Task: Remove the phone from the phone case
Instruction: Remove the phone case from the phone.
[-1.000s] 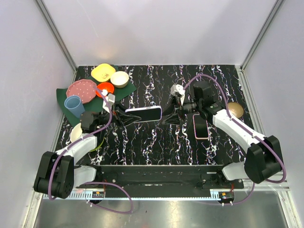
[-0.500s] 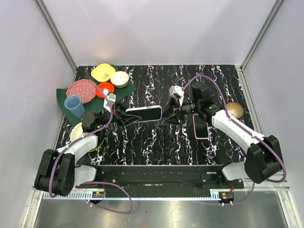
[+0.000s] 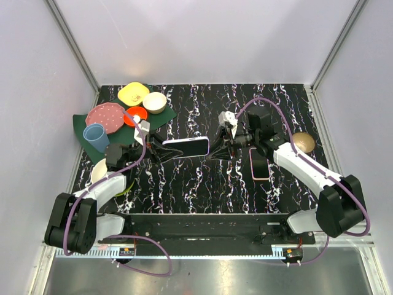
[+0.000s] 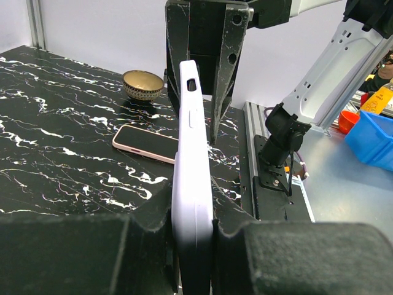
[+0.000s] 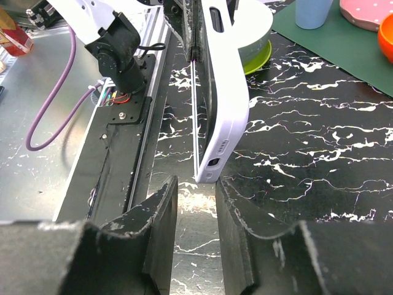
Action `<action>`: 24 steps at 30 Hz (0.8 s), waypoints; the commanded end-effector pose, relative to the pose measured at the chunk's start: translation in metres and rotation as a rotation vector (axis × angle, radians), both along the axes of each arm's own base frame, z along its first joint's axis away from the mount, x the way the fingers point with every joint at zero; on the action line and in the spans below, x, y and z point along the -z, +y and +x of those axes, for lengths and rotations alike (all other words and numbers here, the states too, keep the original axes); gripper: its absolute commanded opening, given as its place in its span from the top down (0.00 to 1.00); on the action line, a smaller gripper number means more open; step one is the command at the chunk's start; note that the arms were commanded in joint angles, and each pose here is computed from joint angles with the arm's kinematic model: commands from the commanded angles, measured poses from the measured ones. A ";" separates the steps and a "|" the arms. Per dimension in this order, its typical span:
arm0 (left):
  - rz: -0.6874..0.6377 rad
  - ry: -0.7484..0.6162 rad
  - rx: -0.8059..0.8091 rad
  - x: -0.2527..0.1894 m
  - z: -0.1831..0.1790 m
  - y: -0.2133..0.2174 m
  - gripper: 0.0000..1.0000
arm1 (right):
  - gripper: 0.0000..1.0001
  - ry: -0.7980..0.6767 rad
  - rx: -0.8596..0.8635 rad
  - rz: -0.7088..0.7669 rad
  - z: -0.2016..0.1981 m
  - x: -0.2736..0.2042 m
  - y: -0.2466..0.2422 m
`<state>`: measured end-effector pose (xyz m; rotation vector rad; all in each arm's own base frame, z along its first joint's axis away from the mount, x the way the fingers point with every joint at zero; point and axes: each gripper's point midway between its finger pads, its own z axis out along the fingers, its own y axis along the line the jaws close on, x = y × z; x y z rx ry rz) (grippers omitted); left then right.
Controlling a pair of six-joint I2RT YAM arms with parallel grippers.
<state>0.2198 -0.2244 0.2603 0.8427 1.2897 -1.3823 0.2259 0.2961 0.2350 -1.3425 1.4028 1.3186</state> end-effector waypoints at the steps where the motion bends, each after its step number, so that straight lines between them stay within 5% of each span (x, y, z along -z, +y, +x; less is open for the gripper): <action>1: -0.072 -0.238 -0.041 -0.043 0.003 0.003 1.00 | 0.64 -0.062 -0.004 0.024 -0.001 -0.008 0.004; 17: -0.074 -0.220 -0.020 -0.043 0.001 0.002 1.00 | 0.71 -0.144 0.019 0.065 0.004 -0.012 0.006; 24: -0.071 -0.213 -0.006 -0.042 -0.001 0.001 1.00 | 0.83 -0.184 -0.009 0.081 -0.001 -0.012 0.004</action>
